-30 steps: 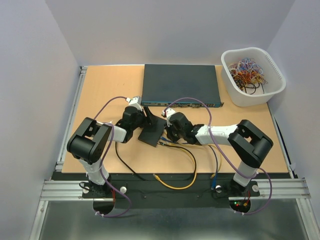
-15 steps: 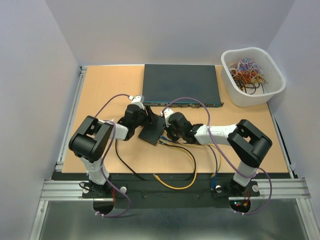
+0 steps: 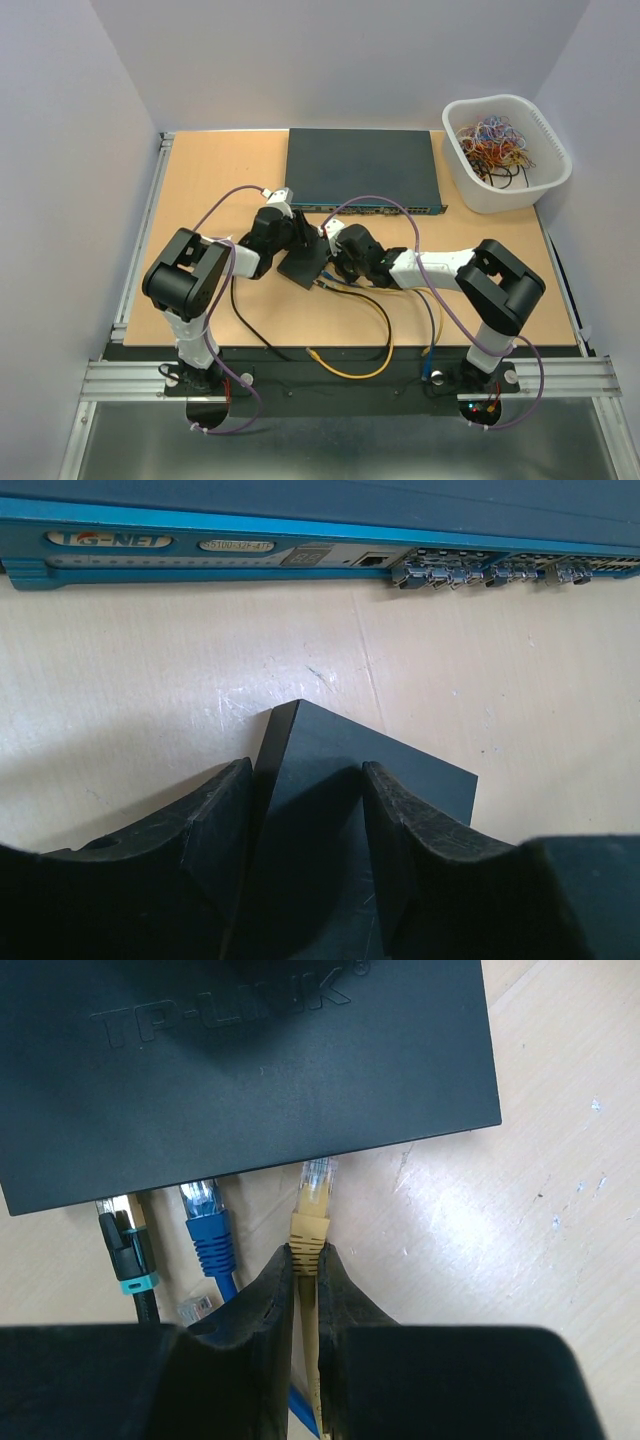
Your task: Insert the plug into the switch port
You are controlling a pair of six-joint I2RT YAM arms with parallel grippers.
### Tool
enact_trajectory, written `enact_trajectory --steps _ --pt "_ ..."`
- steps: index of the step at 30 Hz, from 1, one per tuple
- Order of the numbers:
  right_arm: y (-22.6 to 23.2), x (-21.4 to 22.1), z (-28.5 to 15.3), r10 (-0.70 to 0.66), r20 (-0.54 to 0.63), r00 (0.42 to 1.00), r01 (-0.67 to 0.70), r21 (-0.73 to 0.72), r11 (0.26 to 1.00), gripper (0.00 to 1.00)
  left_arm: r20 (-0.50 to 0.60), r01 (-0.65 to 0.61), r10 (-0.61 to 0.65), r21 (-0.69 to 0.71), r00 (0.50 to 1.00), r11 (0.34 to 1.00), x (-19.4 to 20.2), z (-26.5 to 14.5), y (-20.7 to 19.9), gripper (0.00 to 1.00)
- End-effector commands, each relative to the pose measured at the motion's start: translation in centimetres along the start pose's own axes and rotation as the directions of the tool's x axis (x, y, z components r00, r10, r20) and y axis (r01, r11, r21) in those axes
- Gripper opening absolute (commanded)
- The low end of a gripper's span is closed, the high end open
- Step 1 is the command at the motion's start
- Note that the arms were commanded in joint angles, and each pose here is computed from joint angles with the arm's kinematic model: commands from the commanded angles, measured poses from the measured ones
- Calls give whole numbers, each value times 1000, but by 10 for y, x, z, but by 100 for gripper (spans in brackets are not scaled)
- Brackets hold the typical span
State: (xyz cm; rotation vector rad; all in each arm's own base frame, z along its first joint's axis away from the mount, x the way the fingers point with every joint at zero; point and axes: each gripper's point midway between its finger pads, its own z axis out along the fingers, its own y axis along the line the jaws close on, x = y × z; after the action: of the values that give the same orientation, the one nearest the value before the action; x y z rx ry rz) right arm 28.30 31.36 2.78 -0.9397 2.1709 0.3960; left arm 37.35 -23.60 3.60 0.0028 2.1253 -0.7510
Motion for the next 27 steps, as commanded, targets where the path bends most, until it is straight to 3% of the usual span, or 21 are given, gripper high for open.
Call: enact_trajectory --steps 1,17,27 --pt "12 -82 -17 -35 258 965 47 -38 998 0 -145 -30 36 47 989 998 42 -6 -16 54" --pt "12 -114 -4 -56 342 938 70 -28 997 0 -205 -66 75 51 976 996 70 -7 -26 54" --pt "13 -151 -23 -79 456 887 98 -17 995 0 -238 -116 122 39 963 992 94 -10 -30 54"
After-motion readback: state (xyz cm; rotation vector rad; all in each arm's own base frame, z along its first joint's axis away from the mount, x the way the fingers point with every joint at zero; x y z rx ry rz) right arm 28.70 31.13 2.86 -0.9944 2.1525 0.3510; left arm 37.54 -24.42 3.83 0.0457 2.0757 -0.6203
